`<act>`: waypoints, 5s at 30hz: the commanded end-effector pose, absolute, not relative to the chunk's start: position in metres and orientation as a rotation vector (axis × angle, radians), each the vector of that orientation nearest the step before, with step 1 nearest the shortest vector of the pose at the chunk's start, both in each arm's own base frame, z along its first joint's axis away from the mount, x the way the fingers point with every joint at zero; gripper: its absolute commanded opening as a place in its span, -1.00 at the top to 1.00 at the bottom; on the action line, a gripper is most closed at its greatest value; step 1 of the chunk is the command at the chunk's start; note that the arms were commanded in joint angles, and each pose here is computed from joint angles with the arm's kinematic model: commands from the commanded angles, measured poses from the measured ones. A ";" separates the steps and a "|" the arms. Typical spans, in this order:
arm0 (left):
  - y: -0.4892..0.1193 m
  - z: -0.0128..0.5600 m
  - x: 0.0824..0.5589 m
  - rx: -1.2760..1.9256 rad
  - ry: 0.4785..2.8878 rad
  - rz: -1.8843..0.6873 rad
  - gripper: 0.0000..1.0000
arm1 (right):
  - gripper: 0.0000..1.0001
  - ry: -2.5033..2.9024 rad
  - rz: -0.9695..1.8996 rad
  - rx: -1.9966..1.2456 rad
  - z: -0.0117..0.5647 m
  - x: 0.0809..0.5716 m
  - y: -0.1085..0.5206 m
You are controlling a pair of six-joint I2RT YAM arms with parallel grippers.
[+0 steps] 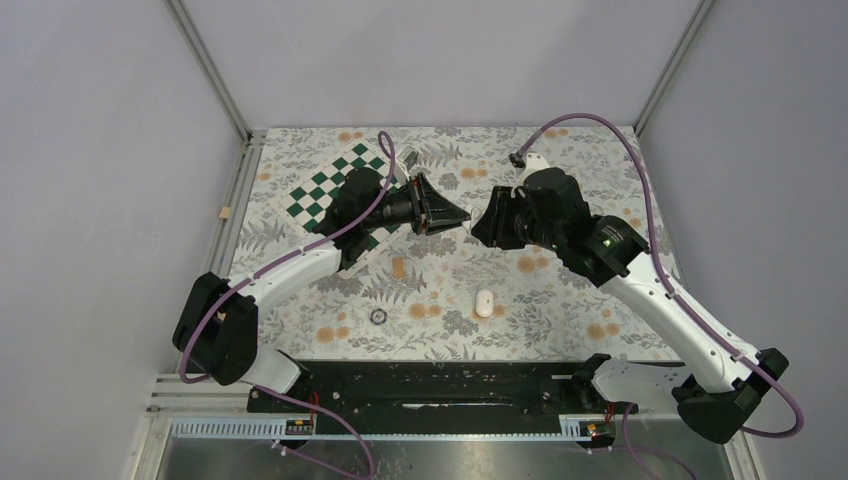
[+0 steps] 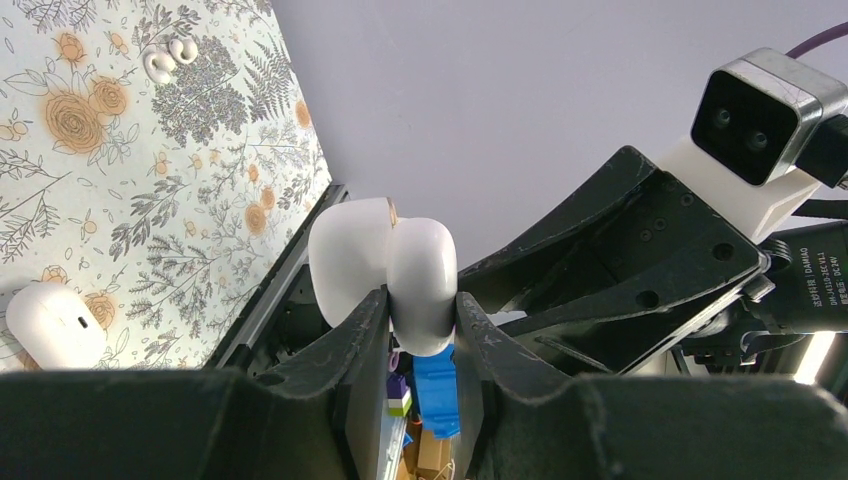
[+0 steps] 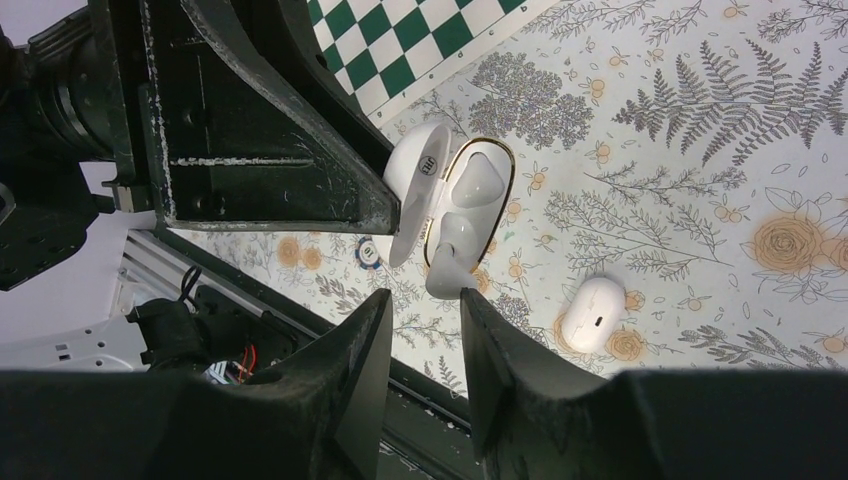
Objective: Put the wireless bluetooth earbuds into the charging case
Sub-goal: Place the earbud in the charging case.
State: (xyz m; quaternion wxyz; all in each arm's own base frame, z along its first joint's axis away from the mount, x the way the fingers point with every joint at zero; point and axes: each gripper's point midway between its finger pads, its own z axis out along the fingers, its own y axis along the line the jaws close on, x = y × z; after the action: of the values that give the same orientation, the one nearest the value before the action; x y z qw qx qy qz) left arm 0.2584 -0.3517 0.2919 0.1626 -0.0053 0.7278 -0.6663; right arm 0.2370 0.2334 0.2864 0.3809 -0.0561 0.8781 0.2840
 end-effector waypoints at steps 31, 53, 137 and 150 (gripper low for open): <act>-0.350 0.329 0.251 0.079 1.949 -1.936 1.00 | 0.25 2.203 0.673 -0.098 0.297 0.248 0.226; -0.350 0.329 0.250 0.092 1.952 -1.943 1.00 | 0.58 2.221 0.683 -0.163 0.292 0.243 0.229; -0.349 0.330 0.245 0.119 1.957 -1.954 1.00 | 0.12 2.208 0.743 -0.182 0.298 0.243 0.239; -0.349 0.328 0.244 0.125 1.957 -1.959 1.00 | 0.28 2.186 0.681 -0.150 0.303 0.253 0.230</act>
State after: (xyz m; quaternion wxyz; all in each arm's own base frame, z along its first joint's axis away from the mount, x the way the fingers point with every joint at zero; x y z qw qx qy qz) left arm 0.2562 -0.3512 0.2924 0.1592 0.0015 0.7268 -0.6682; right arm 0.2335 0.2358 0.2756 0.3581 -0.0729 0.8880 0.2790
